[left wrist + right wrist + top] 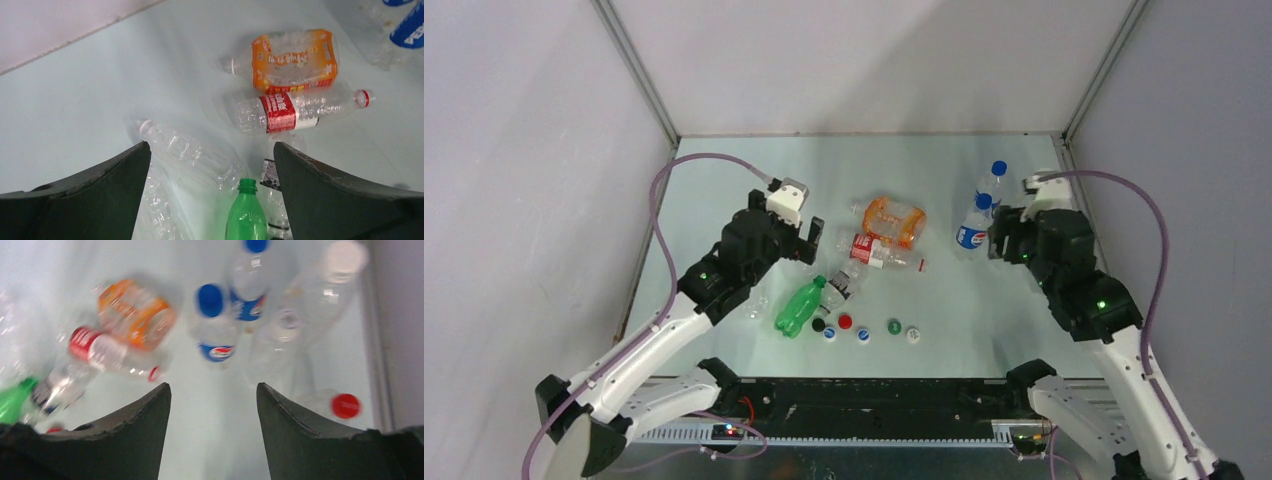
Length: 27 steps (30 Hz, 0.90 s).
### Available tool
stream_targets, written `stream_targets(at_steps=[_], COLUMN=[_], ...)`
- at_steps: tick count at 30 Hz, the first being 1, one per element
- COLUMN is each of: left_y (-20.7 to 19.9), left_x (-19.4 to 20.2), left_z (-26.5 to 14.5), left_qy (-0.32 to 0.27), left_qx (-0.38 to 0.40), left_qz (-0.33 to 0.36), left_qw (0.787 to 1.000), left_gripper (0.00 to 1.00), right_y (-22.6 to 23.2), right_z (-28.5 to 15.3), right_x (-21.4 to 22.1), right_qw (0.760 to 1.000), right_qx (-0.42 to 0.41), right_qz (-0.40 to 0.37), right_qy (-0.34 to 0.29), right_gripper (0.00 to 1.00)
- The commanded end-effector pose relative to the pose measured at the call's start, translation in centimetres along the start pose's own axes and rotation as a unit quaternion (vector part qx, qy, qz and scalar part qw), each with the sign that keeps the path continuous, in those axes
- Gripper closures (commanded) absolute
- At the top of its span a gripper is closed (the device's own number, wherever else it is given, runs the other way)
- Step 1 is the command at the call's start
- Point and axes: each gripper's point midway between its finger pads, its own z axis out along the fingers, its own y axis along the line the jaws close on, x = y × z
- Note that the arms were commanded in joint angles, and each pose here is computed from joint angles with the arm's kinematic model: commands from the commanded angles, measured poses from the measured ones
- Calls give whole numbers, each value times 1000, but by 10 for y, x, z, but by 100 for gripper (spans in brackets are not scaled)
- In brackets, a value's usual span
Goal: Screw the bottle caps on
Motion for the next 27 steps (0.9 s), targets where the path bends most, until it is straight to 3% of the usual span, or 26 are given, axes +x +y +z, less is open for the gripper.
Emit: stream_targets(at_steps=[1, 6, 11, 18, 27], left_y=[-12, -37, -64, -108, -142], left_x=[10, 27, 27, 45, 84], left_z=[4, 23, 44, 76, 120], left_qy=[47, 102, 120, 132, 169], left_qx=[40, 120, 200, 322, 372], left_qz=[27, 92, 144, 264, 354], left_qw=[998, 983, 962, 900, 842], left_gripper=[0, 0, 0, 0, 3], right_y=[63, 112, 116, 95, 79], right_z=[-2, 1, 1, -16, -35], right_x=[26, 54, 60, 54, 54], right_qw=[992, 977, 976, 981, 983], right_qx=[-106, -177, -188, -173, -173], right_qz=[-39, -88, -85, -81, -64], right_qy=[52, 79, 70, 42, 23], right_gripper=[34, 33, 33, 33, 33])
